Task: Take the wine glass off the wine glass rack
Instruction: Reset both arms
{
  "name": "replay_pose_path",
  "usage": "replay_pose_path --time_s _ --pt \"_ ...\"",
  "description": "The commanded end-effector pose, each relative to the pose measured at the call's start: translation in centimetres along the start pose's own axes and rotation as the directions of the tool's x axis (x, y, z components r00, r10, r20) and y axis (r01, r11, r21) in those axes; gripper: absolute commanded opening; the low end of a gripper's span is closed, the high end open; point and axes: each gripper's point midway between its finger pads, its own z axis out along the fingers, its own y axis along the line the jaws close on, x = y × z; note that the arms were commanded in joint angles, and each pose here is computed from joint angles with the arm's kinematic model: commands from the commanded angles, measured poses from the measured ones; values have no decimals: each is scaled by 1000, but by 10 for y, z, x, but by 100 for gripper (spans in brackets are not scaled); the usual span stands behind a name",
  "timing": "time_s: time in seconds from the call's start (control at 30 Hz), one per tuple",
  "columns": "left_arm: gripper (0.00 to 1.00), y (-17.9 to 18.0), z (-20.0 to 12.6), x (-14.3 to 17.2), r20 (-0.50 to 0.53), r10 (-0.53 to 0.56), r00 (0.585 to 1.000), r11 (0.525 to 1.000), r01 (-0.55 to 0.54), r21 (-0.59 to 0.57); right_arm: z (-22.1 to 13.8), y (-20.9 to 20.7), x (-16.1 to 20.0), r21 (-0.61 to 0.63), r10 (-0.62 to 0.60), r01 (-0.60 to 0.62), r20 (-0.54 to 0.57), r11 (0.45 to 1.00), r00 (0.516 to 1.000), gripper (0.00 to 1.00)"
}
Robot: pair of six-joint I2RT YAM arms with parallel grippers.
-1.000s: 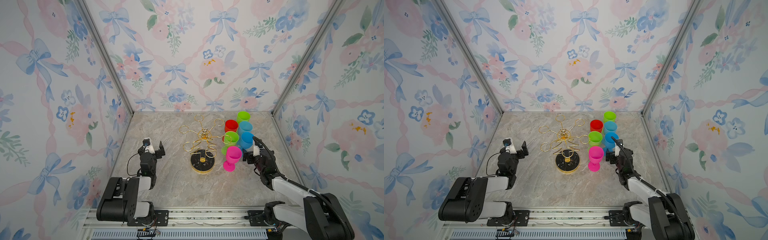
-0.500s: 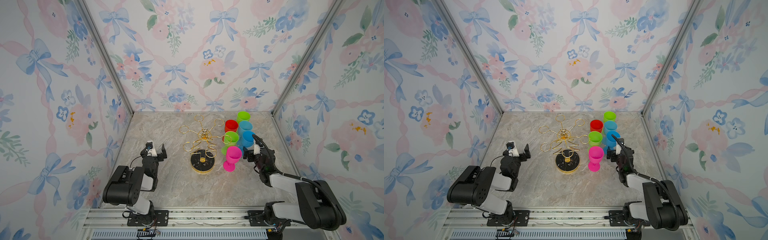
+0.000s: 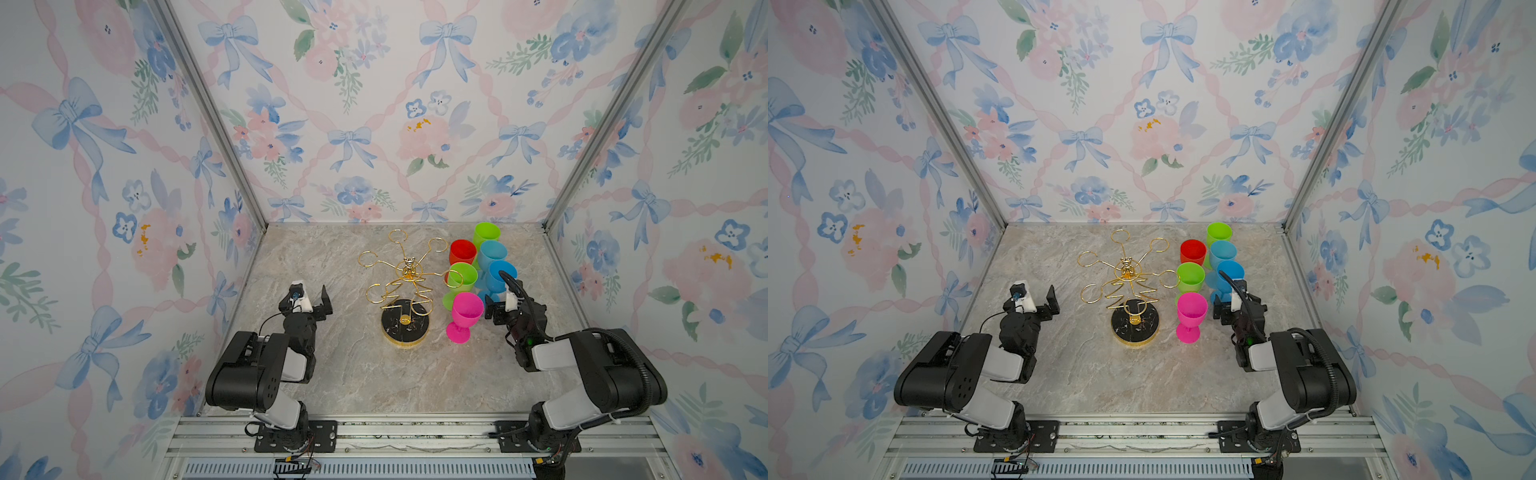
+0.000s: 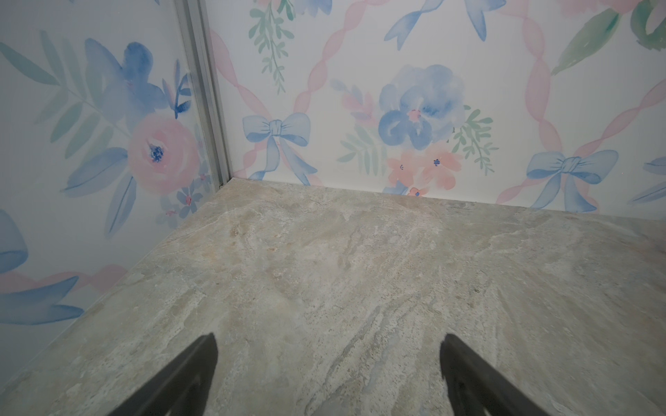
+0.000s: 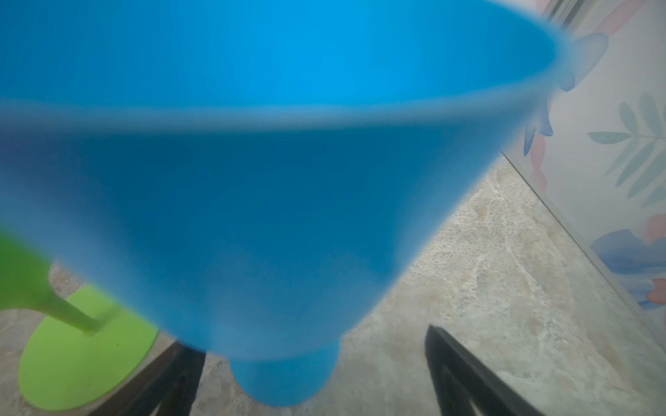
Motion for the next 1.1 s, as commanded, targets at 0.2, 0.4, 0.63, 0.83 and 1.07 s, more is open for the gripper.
replay_pose_path --time_s 0.2,0.4,0.63,0.83,1.07 --pt "98 0 0 1 -1 23 1000 1000 -23 -18 6 -8 -19 15 21 -21 52 1000 998 97" --pt "98 0 0 0 2 26 1000 999 -26 -19 11 -14 -19 34 39 -40 26 999 999 97" --pt "98 -2 1 1 -4 37 999 999 -37 -20 15 -16 -18 47 45 -45 -1 998 999 97" --pt "98 -2 1 2 -5 37 999 999 -37 -21 18 -19 -17 52 56 -55 -20 997 998 97" --pt "98 -2 1 2 -6 41 999 999 -41 -19 18 -19 -17 52 57 -56 -20 997 998 97"
